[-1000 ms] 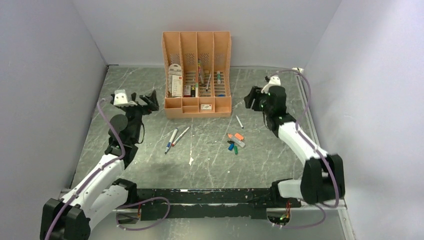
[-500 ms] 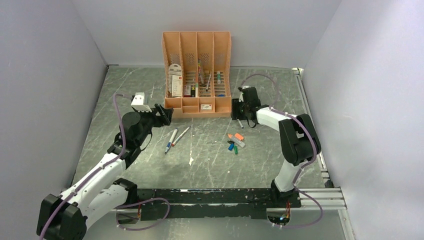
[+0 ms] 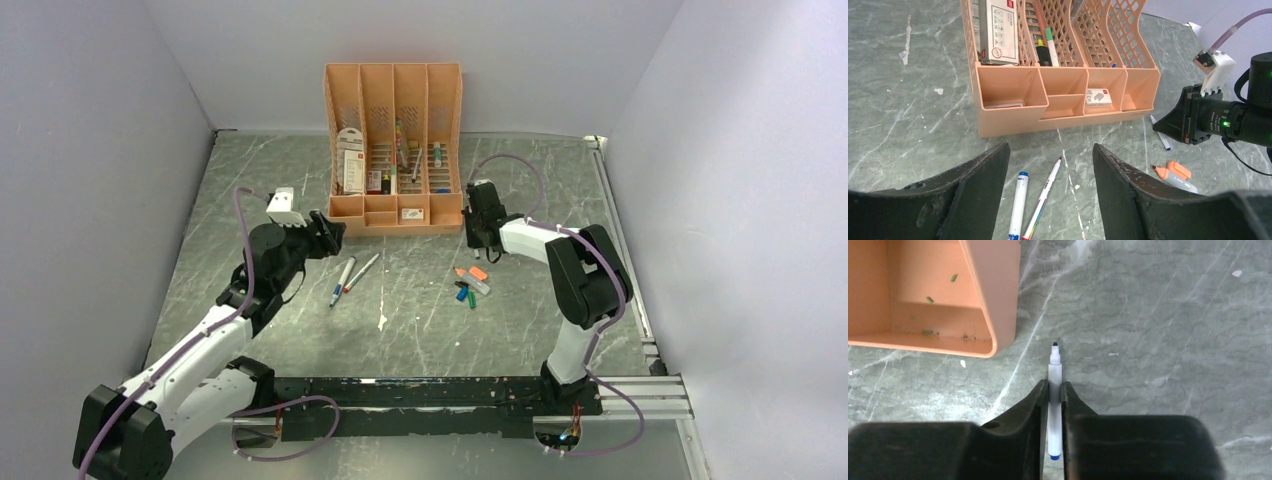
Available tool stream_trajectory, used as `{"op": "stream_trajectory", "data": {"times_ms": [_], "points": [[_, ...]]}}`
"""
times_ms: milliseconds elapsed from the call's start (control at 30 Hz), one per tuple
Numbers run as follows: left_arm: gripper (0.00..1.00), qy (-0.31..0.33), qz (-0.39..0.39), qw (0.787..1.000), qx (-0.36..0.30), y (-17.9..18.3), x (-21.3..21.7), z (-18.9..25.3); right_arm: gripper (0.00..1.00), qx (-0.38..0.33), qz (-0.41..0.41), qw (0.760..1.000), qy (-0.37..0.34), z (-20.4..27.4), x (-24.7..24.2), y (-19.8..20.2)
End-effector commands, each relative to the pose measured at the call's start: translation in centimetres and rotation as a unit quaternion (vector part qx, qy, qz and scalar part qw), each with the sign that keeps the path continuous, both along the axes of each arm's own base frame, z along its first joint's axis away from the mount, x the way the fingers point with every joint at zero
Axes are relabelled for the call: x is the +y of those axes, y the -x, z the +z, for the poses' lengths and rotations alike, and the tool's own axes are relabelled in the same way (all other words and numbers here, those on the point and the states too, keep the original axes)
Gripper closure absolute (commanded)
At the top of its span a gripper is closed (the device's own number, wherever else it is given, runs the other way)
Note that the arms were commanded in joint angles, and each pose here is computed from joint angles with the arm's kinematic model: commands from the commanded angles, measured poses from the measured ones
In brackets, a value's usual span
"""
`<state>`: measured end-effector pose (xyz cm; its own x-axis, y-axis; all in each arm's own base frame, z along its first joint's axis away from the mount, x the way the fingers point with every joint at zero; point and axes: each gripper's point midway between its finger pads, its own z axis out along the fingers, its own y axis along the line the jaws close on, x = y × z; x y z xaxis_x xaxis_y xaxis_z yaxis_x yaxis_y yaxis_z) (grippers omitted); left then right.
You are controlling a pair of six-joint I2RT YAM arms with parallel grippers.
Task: Insert the pens into the pen caps
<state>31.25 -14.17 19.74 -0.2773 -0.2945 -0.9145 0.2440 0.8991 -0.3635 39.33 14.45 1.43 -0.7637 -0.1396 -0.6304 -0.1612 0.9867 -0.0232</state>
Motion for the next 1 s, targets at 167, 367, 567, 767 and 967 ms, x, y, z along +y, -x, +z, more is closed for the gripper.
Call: {"op": "stream_trajectory", "data": {"times_ms": [167,367,567,767,967], "points": [[0.16,0.051,-0.086,0.995,-0.006,0.8,-3.7,2.6,1.00,-0.027,-0.018,0.999,-0.036,2.6,-0.1,1.3],[0.00,0.156,-0.266,0.951,-0.036,4.6,-9.3,6.0,1.00,-0.154,0.011,0.974,-0.169,12.6,2.3,2.2],[0.01,0.216,-0.379,0.896,-0.078,8.1,-12.7,8.6,1.00,-0.241,0.091,0.905,-0.339,22.8,6.0,5.9],[0.01,0.242,-0.424,0.867,-0.103,10.1,-15.2,10.2,1.00,-0.274,0.156,0.837,-0.448,29.2,9.7,10.2],[0.01,0.240,-0.428,0.865,-0.108,10.5,-17.0,10.6,1.00,-0.270,0.196,0.819,-0.467,30.8,12.6,12.5]]}}
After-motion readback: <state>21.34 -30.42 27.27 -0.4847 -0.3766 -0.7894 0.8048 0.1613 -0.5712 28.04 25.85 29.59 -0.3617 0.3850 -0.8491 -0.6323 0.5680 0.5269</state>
